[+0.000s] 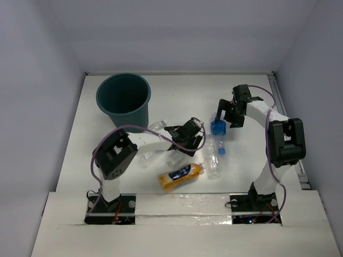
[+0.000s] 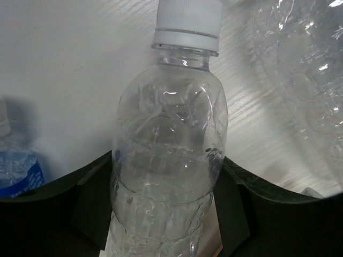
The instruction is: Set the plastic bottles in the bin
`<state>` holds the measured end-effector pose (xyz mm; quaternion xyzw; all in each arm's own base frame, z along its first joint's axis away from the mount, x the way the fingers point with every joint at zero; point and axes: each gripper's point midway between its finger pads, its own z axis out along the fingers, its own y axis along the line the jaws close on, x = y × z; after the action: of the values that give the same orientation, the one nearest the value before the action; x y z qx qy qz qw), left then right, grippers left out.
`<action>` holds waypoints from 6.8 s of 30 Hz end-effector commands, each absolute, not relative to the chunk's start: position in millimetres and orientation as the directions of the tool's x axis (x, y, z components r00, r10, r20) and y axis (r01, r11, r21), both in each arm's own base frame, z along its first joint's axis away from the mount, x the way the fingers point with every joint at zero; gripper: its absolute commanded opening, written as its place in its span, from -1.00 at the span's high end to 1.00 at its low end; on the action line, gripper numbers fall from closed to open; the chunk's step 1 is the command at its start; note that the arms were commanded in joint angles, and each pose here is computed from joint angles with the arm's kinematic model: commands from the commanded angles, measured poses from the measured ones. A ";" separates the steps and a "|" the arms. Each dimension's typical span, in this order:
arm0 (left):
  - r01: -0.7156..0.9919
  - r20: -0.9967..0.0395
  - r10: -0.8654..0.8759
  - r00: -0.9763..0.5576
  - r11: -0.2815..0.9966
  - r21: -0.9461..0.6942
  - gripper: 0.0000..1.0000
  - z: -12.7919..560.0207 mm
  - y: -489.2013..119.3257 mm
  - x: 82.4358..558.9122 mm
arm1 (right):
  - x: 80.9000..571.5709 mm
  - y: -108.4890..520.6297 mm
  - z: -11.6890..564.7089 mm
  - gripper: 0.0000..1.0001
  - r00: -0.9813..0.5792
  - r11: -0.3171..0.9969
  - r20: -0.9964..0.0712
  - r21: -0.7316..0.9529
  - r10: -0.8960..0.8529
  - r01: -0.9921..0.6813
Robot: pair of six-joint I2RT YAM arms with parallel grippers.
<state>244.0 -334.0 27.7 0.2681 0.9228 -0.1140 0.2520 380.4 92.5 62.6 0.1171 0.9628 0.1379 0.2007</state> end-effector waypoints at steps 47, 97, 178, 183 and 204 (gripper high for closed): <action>0.071 -0.910 -0.413 -0.027 0.907 -0.414 -0.97 427.9 -64.8 388.5 | 425.9 293.8 458.8 -0.13 -0.444 0.584 -0.667 0.742 0.598 -0.329; 0.821 -0.622 0.560 -0.547 0.505 -0.266 -0.98 126.6 -335.4 125.1 | 271.9 170.7 165.7 -0.68 -0.754 0.929 -0.625 0.366 0.202 -0.054; 0.071 -0.831 -0.481 -0.281 0.853 -0.517 -0.15 328.0 -85.1 263.8 | 451.0 478.5 474.1 -0.16 -0.380 0.329 -0.639 0.713 0.669 -0.619; 0.159 -0.835 -0.391 -0.387 0.864 -0.479 -0.13 304.3 -102.8 241.1 | 434.6 498.2 453.0 -0.75 -0.393 0.374 -0.703 0.673 0.594 -0.639; 0.406 -0.709 0.131 -0.693 0.883 -0.235 -0.66 150.0 -232.7 241.2 | 313.2 288.3 352.0 0.71 -0.406 0.610 -0.729 0.684 0.551 -0.400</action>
<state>225.6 -219.4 142.8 0.1274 0.9130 -0.2033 0.3299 319.1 314.1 402.3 0.0087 0.6874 0.4571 0.5643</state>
